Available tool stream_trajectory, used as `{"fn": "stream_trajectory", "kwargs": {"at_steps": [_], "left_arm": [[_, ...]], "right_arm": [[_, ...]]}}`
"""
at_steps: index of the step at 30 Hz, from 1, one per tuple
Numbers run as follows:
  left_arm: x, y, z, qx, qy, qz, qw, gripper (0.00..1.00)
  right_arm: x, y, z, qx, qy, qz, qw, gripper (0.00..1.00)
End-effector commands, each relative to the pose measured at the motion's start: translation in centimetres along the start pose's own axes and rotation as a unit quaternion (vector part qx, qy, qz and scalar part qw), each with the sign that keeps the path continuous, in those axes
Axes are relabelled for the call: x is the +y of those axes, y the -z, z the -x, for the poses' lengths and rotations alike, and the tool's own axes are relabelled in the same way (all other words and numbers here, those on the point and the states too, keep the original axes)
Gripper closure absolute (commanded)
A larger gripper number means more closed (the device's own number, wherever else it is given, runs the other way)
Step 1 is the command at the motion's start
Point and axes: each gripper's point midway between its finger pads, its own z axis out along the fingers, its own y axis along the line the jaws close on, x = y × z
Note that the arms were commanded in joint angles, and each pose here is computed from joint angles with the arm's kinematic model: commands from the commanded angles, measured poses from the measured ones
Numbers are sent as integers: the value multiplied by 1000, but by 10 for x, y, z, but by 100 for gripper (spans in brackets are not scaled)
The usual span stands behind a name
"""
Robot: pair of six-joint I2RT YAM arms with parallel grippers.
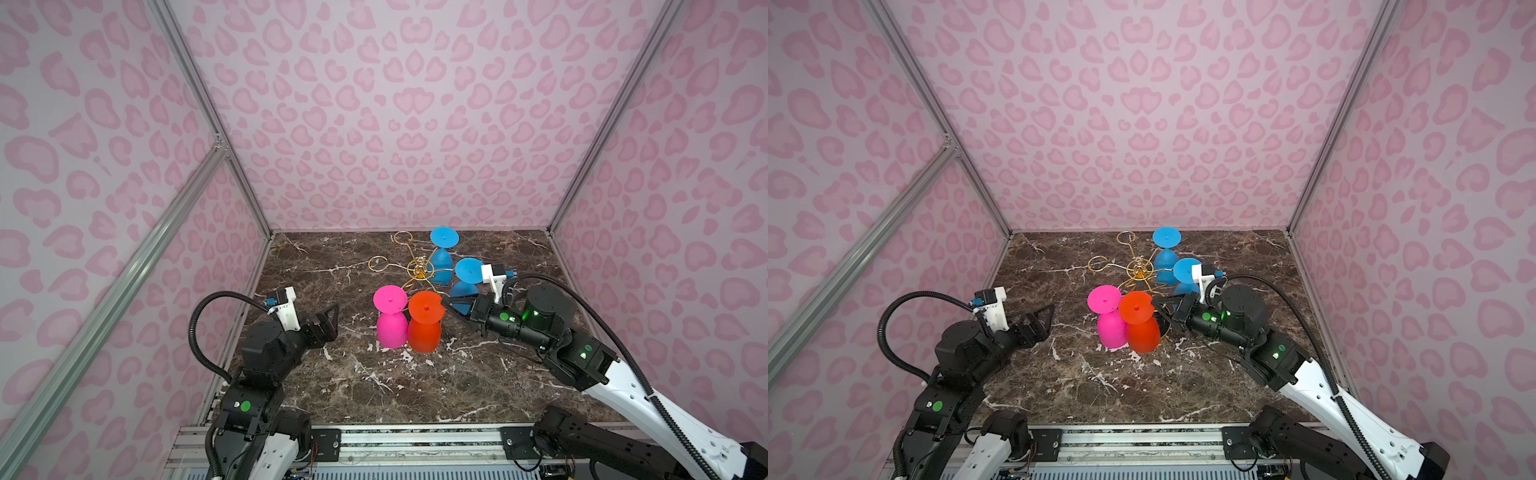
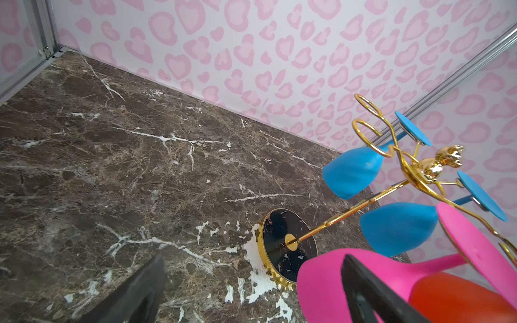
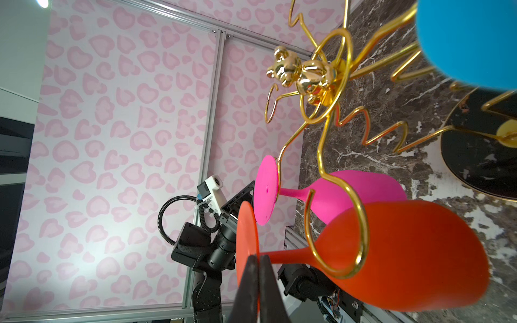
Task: Take the wine glass off the wine glass rack
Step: Pick up the wine glass from the wine glass rack, then pass the wine glass.
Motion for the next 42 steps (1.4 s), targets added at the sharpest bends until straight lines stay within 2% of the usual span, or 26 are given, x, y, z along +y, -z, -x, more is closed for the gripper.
{"fn": "stream_trajectory", "kwargs": {"at_steps": [1, 7, 11, 14, 21, 27, 32, 42], "left_arm": [[-6, 7, 3, 4, -3, -7, 1000, 1], [-39, 23, -1, 36, -14, -87, 996, 4], [-70, 41, -2, 64, -4, -163, 984, 5], [-97, 58, -3, 97, 24, -227, 969, 5], [-129, 88, -10, 172, 128, -305, 928, 5], [-141, 107, -10, 208, 202, -328, 899, 3], [-143, 112, -12, 222, 241, -329, 886, 5], [-143, 106, -14, 238, 251, -329, 879, 12]], "right_arm": [[-2, 6, -3, -2, -2, -2, 1000, 100], [-8, 20, -11, 8, -4, -12, 1000, 100], [-11, 25, -19, 24, -7, -14, 1000, 100], [-14, 29, -24, 30, -6, -19, 999, 100], [-12, 35, -31, 41, 1, -15, 999, 100], [-9, 34, -40, 55, 13, -8, 998, 100], [-4, 34, -43, 60, 18, 0, 998, 100], [10, 22, -54, 69, 23, 16, 997, 100]]}}
